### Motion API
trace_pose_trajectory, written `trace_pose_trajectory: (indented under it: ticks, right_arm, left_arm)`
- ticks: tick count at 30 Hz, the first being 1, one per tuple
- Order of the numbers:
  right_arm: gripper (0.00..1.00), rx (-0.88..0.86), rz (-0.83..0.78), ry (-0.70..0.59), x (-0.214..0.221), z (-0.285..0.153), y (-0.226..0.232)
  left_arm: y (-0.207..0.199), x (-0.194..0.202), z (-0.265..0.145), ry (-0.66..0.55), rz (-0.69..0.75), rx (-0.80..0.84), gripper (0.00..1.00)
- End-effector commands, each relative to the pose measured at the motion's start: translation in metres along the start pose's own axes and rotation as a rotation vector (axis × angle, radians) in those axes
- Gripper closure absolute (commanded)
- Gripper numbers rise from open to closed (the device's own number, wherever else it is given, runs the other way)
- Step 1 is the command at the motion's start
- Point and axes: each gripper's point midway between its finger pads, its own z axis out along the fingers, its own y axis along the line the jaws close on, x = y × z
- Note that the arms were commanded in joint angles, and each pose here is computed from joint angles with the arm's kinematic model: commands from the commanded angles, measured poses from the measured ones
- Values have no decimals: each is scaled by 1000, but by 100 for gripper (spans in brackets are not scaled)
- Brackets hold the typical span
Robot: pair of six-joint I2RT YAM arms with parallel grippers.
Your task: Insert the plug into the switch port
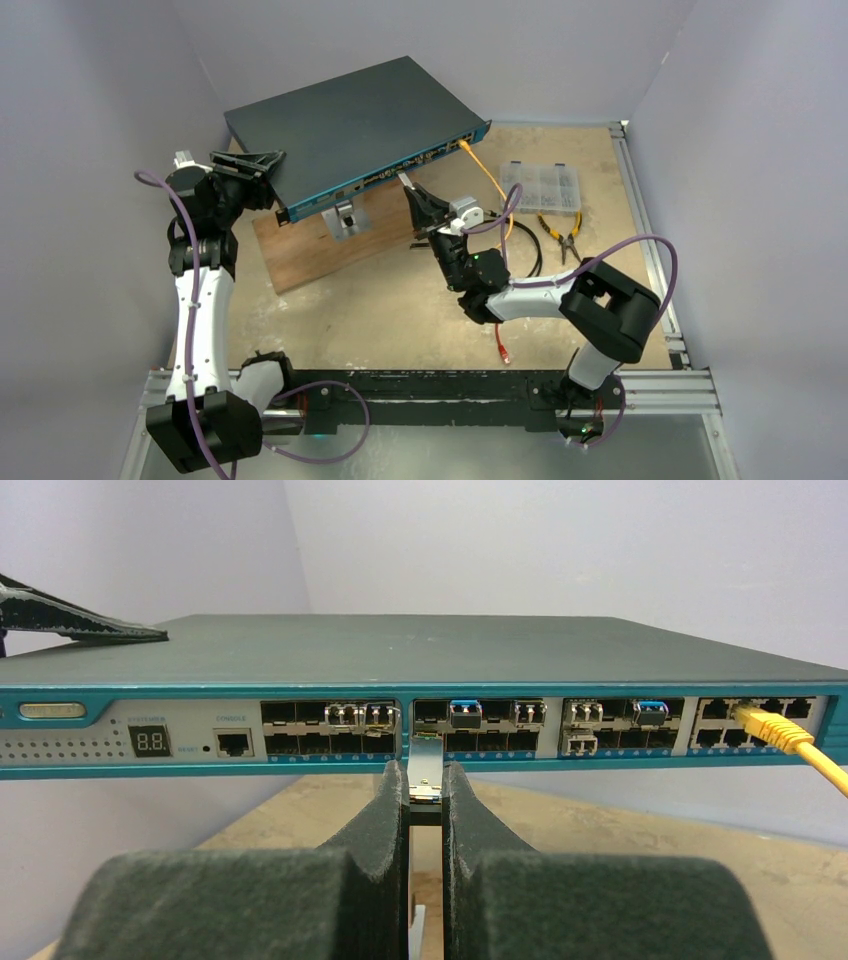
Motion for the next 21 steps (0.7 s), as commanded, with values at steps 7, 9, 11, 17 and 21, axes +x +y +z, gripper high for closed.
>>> trace_pose_trajectory:
  ticks: [7, 9, 11, 17, 21]
  right_arm:
    - [100, 20, 63, -106, -29, 7, -2]
    - [100, 23, 61, -101, -27, 6, -2]
    - [100, 24, 60, -99, -26, 6, -3]
    - [100, 28, 55, -85, -19, 5, -4]
    - [100, 28, 55, -79, -16, 4, -4]
  left_arm:
    - [-6, 30, -3, 122, 25, 41, 100]
    - [-6, 30, -3, 122, 24, 41, 100]
    - [-6, 30, -3, 123, 23, 41, 100]
    - [-6, 30, -3, 122, 23, 40, 100]
    - [-5, 31, -3, 124, 23, 39, 100]
